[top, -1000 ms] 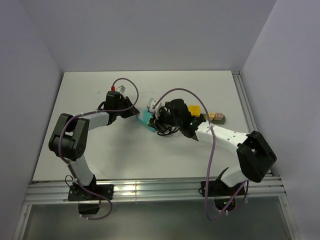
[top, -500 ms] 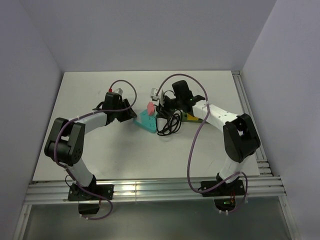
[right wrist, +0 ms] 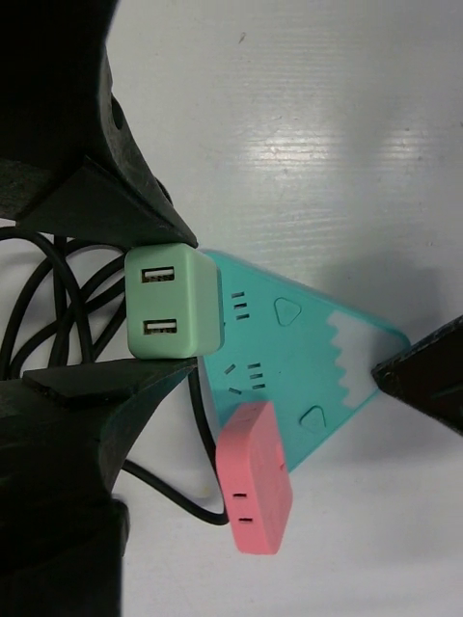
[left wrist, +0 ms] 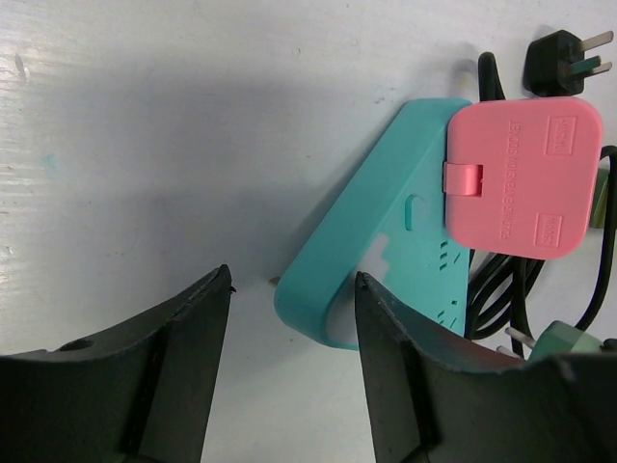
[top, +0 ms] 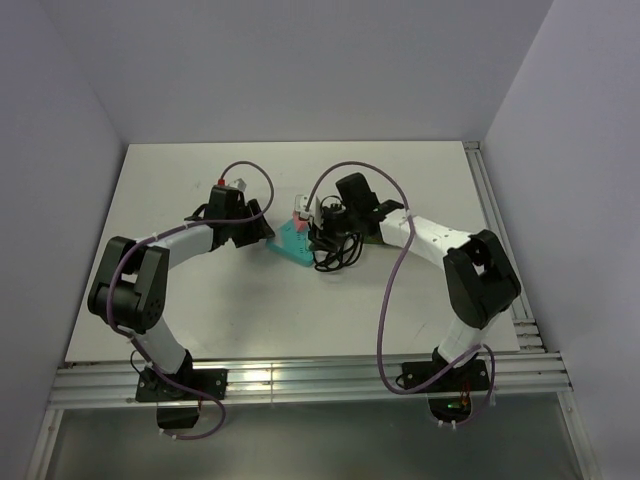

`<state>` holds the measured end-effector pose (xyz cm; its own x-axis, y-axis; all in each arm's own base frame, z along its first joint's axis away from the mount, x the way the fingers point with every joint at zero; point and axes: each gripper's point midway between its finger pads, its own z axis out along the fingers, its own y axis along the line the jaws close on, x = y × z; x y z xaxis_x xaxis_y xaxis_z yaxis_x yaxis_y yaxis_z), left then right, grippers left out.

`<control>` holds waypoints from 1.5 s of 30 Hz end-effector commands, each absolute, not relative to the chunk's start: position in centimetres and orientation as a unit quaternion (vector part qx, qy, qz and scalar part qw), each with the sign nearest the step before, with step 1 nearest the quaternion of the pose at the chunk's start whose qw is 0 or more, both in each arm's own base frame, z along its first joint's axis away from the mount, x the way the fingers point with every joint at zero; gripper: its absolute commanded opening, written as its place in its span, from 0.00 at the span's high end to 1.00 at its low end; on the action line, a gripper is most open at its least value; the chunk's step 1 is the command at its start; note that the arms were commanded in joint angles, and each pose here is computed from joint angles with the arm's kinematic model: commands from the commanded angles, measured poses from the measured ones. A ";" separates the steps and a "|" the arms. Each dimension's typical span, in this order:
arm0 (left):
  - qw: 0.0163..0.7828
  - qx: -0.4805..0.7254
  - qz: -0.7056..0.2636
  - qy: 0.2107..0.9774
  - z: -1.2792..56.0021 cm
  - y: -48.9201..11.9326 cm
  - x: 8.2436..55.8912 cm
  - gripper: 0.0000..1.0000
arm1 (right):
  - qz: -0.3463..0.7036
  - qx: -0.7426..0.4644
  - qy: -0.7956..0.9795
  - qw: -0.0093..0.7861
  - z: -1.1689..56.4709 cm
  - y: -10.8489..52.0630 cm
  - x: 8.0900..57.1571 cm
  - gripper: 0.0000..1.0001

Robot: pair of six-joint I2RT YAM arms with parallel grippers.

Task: Insert the plug
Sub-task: Insert the plug into the socket.

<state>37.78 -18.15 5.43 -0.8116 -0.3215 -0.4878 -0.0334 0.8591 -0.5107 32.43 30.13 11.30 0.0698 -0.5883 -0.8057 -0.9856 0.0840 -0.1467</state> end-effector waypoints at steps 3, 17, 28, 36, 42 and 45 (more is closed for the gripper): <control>0.293 -0.080 -0.258 0.917 6.2 -18.7 37.7 0.39 | 0.244 -0.646 0.610 0.388 12.1 31.3 32.5 1.00; 0.288 -0.069 -0.275 0.915 5.8 -19.5 38.1 0.40 | 0.221 -0.667 0.608 0.369 10.7 33.1 32.6 1.00; 0.292 -0.065 -0.265 0.917 6.0 -19.2 38.2 0.42 | 0.222 -0.673 0.605 0.363 10.0 33.7 32.6 1.00; 0.289 -0.064 -0.261 0.919 5.7 -19.1 38.2 0.43 | 0.213 -0.677 0.607 0.358 9.4 34.0 32.8 1.00; 0.290 -0.065 -0.257 0.920 5.6 -19.0 38.3 0.43 | 0.210 -0.681 0.610 0.347 8.7 34.0 32.7 1.00; 0.291 -0.067 -0.253 0.920 5.5 -18.8 38.4 0.43 | 0.203 -0.686 0.613 0.335 7.8 34.0 32.5 1.00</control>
